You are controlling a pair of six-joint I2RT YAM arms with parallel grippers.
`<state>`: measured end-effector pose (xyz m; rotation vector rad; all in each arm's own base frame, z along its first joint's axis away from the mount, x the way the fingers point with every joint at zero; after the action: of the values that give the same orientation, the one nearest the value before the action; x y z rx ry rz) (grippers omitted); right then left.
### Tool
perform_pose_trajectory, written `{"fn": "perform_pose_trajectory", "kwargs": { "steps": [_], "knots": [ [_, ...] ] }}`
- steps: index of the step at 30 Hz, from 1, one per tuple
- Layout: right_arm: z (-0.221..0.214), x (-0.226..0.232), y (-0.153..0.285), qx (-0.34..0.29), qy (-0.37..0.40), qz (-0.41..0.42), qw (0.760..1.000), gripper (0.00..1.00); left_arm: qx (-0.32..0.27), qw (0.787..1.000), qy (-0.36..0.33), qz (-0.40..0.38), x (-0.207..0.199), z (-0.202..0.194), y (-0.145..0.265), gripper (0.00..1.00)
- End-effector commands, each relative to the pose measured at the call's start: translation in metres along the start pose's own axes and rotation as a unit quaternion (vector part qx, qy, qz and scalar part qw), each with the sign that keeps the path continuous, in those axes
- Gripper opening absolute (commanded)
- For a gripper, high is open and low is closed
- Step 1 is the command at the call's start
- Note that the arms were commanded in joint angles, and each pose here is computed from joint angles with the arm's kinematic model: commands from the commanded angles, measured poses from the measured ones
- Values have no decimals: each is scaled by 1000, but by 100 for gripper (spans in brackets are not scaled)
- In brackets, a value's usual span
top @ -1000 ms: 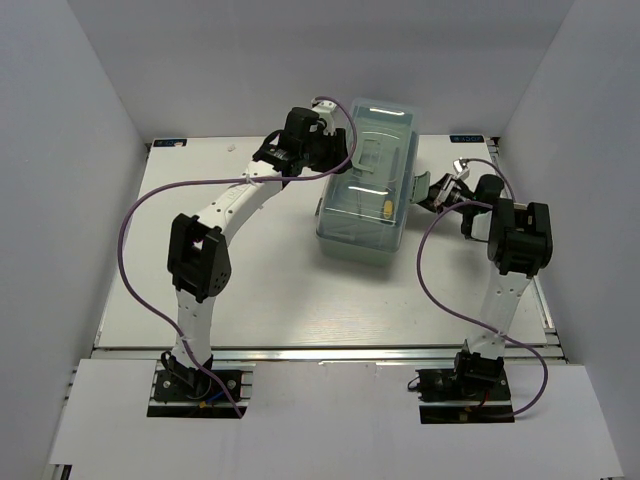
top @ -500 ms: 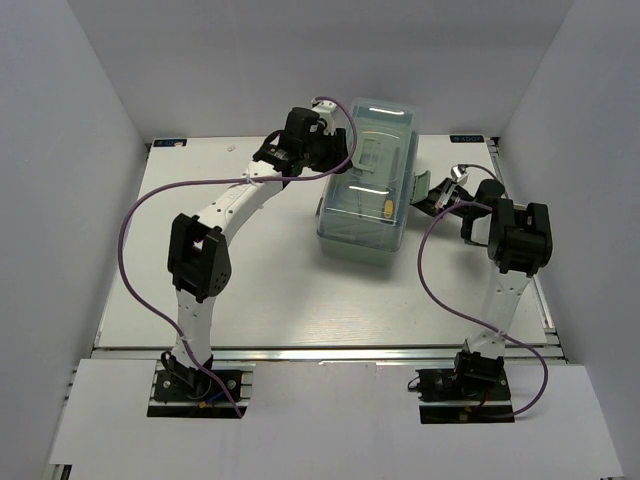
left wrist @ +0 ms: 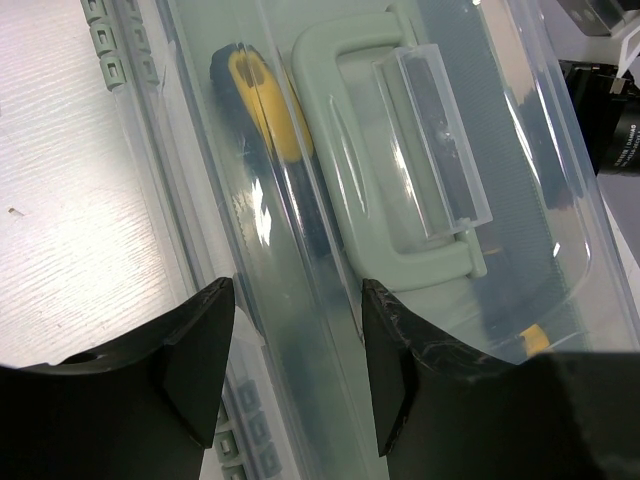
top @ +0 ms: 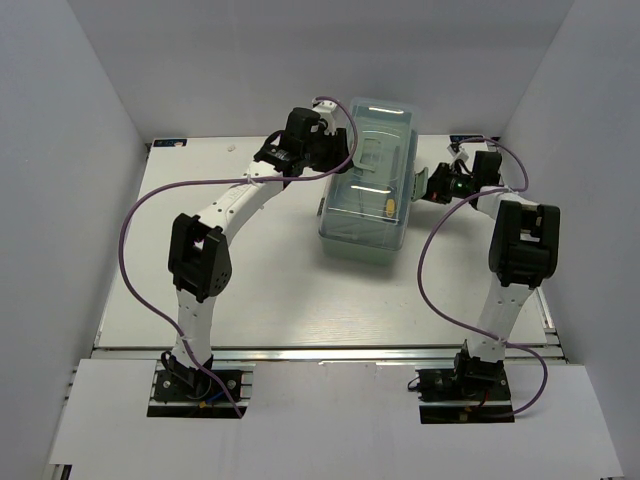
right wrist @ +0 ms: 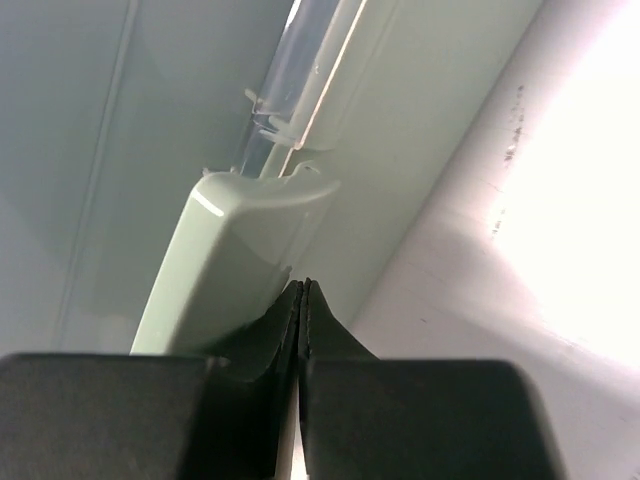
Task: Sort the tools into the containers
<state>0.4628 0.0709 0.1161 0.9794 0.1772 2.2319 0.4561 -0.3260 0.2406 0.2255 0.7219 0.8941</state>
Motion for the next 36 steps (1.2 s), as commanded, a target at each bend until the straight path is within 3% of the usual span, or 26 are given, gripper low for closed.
{"fn": "perform_pose_trajectory", "kwargs": {
  "steps": [1,16,25,36],
  "knots": [
    [45,69,1,-21,136,64,988,0,175,983,12,-62,-33,-105,-20,61],
    [54,100,2,19,288,-50,956,0,177,982,11,-63,-33,-107,-23,60],
    [52,109,2,27,311,-65,948,0,177,982,11,-62,-32,-109,-18,60],
    [39,109,-2,39,293,-45,954,0,177,982,11,-61,-31,-111,-16,60]
  ]
}}
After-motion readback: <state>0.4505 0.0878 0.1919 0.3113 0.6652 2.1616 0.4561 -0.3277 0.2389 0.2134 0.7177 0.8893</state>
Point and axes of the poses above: each gripper's point midway between its finger pads, its own y axis back along the fingers, its own x axis along the line the jaws close on, z = x × y, the point moved 4 cm from there along y, back along the fingers, and after that the axes turned 10 degrees about y, right-handed, at the moved point
